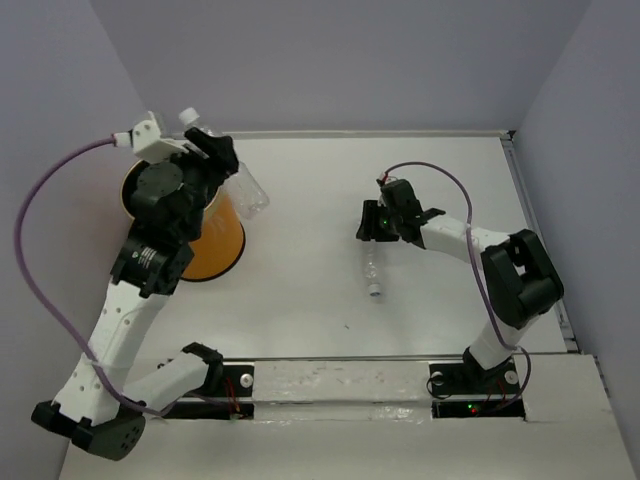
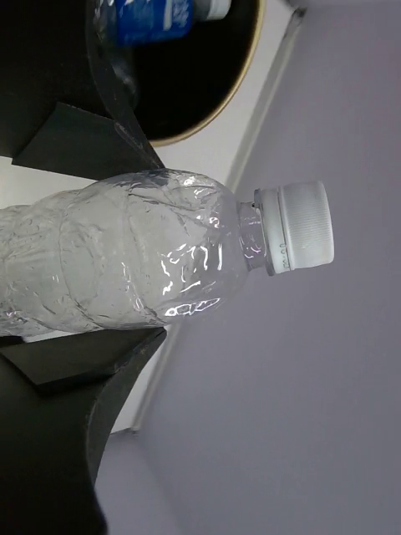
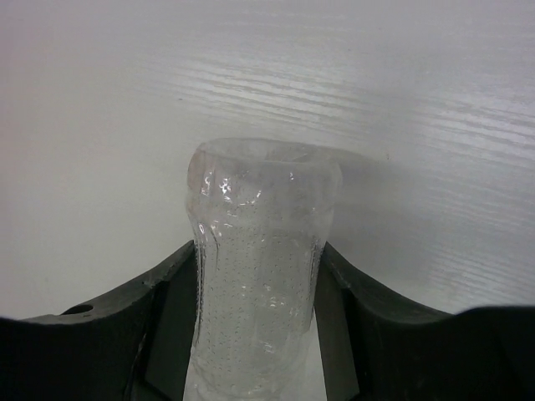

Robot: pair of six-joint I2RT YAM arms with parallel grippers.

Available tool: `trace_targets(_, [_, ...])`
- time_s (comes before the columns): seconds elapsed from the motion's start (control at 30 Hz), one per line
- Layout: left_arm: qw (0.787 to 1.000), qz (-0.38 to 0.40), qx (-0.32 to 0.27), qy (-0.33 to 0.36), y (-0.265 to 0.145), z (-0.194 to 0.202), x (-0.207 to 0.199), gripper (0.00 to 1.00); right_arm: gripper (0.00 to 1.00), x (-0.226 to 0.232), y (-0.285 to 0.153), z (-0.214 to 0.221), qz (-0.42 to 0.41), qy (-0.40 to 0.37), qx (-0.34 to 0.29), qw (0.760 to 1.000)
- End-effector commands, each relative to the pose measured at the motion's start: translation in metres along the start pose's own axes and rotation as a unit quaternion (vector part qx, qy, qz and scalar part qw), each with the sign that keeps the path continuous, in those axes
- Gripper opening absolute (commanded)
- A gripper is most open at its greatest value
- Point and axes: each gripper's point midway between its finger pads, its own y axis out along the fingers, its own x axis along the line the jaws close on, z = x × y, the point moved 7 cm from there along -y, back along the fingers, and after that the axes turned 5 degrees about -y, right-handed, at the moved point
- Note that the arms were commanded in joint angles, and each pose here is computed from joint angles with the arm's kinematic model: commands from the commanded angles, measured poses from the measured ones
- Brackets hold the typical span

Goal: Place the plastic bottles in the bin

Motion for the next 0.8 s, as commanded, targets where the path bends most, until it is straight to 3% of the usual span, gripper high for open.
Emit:
trace_targets(0.0, [0.984, -0.094, -0.150, 0.021, -0.018, -0.085, 0.014, 0.41, 0.38, 0.019, -0.036, -0.029, -0.063, 0.006, -0.087, 0.994])
trace_targets(0.13, [0.953, -0.163, -0.253, 0.029, -0.012, -0.126, 0.027, 0.41, 0.37, 0.039, -0.073, -0.037, -0.109, -0.001, -0.144, 0.984])
trace_targets(0.23, [0.934, -0.209, -0.283, 0.054, 0.011, -0.138, 0.041, 0.41, 0.37, 0.052, -0.090, -0.037, -0.130, -0.009, -0.164, 0.978])
trace_targets(0.37, [0.915, -0.259, -0.298, 0.081, 0.044, -0.138, 0.064, 0.41, 0.37, 0.071, -0.123, -0.040, -0.165, -0.025, -0.210, 0.963])
trace_targets(0.57, [0.907, -0.281, -0.297, 0.107, 0.087, -0.112, 0.088, 0.40, 0.37, 0.104, -0.159, -0.045, -0.218, -0.053, -0.247, 0.943])
trace_targets(0.77, [0.905, -0.292, -0.284, 0.122, 0.106, -0.081, 0.111, 0.40, 0.37, 0.127, -0.188, -0.062, -0.260, -0.071, -0.286, 0.919])
